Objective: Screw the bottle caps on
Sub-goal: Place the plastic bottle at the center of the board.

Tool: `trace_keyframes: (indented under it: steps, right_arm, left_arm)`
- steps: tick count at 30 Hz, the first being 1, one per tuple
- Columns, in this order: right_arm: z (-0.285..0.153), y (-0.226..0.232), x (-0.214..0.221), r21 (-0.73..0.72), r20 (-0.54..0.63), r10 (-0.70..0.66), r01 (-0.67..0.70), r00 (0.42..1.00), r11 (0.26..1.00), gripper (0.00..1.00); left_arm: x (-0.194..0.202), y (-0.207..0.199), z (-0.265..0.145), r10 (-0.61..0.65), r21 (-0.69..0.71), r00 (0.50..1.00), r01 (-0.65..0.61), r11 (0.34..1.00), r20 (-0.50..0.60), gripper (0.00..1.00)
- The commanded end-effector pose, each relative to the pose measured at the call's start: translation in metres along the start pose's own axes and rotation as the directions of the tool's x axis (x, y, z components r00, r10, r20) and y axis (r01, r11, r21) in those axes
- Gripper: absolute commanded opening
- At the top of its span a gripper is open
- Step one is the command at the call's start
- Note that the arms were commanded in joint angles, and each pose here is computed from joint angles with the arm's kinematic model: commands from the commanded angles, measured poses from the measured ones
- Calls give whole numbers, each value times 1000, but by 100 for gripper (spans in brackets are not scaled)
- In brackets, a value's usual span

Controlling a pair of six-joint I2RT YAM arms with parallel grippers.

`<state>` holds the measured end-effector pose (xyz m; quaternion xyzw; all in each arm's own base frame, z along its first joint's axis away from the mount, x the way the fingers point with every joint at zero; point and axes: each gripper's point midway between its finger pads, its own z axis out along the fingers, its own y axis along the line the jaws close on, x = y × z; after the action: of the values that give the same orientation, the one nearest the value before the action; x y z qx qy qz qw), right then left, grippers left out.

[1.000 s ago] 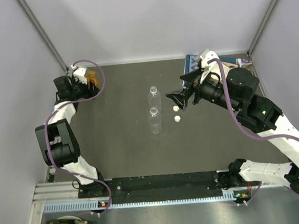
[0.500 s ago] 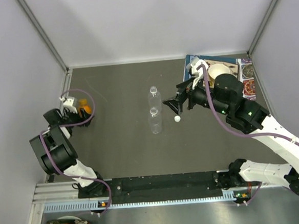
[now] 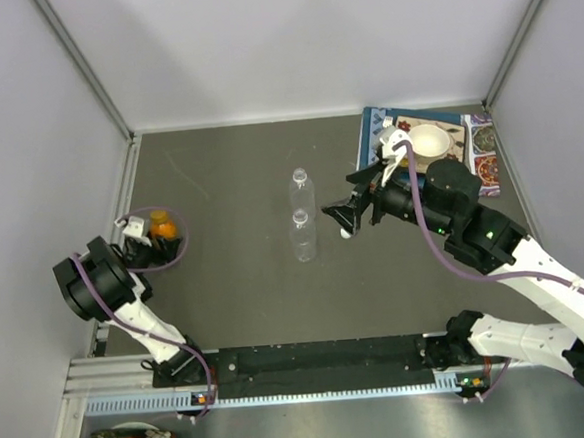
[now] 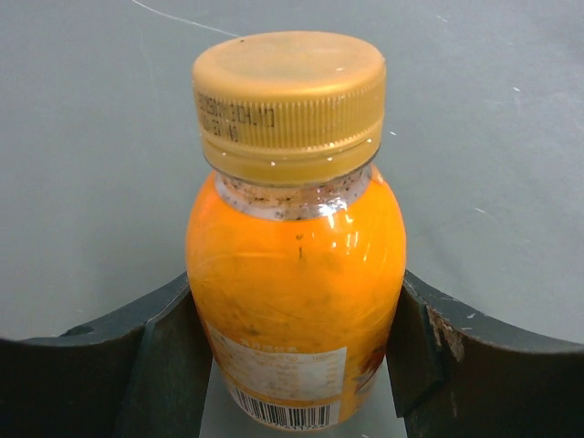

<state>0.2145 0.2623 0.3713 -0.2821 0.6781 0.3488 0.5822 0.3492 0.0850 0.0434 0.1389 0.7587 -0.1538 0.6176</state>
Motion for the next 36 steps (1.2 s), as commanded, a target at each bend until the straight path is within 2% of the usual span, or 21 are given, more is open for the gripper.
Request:
trace_keyframes:
  steps: [1, 2, 4, 6, 9, 11, 14, 15, 16, 18, 19, 29, 35, 36]
  right_arm:
    - [3, 0, -13, -13, 50, 6, -5, 999, 1000, 92]
    - [3, 1, -13, -14, 48, 6, -6, 999, 1000, 92]
    - [3, 0, -13, -11, 50, 5, -4, 999, 1000, 92]
    - [3, -1, -12, -6, 48, 7, -6, 999, 1000, 92]
    - [4, -2, -10, -2, 43, 11, -10, 999, 1000, 93]
    - [6, -3, -7, -4, 35, 12, -12, 999, 1000, 93]
    - [8, -3, -7, -7, 33, 12, -12, 999, 1000, 93]
    - [9, -3, -7, -7, 30, 14, -14, 999, 1000, 93]
    - [10, -3, -7, -8, 29, 13, -12, 999, 1000, 94]
    - [10, -3, -7, -10, 29, 13, -12, 999, 1000, 95]
    - [10, -4, -7, -8, 29, 13, -12, 999, 1000, 95]
    - [9, -8, -3, 3, 28, 8, -8, 1000, 1000, 97]
    - [9, -9, -4, 7, 33, 4, -4, 999, 1000, 98]
    - [9, -9, -3, 7, 32, 4, -4, 999, 1000, 98]
  left_arm:
    - [-28, 20, 0, 121, -37, 981, -117, 992, 150, 3]
    - [-31, 27, -2, 149, -52, 975, -143, 988, 167, 3]
    - [-17, 29, -2, 99, -36, 981, -94, 995, 167, 3]
    - [-15, 30, -3, 115, -44, 974, -108, 993, 196, 8]
    - [-13, 31, -4, 87, -34, 976, -82, 996, 199, 6]
    - [-13, 26, -5, 90, -10, 976, -90, 996, 199, 11]
    - [-15, 22, -9, 104, 5, 974, -107, 994, 201, 29]
    - [-16, 22, -10, 97, 6, 974, -101, 995, 202, 47]
    - [-16, 22, -11, 99, 9, 974, -103, 995, 203, 52]
    - [-17, 19, -13, 79, 28, 976, -86, 996, 204, 69]
    - [-17, 17, -14, 79, 40, 976, -89, 995, 204, 97]
    - [-16, 17, -20, 94, 59, 979, -107, 993, 183, 98]
    - [-24, 17, -28, 76, 90, 984, -91, 992, 161, 98]
    - [-17, 14, -29, 40, 101, 990, -54, 993, 136, 98]
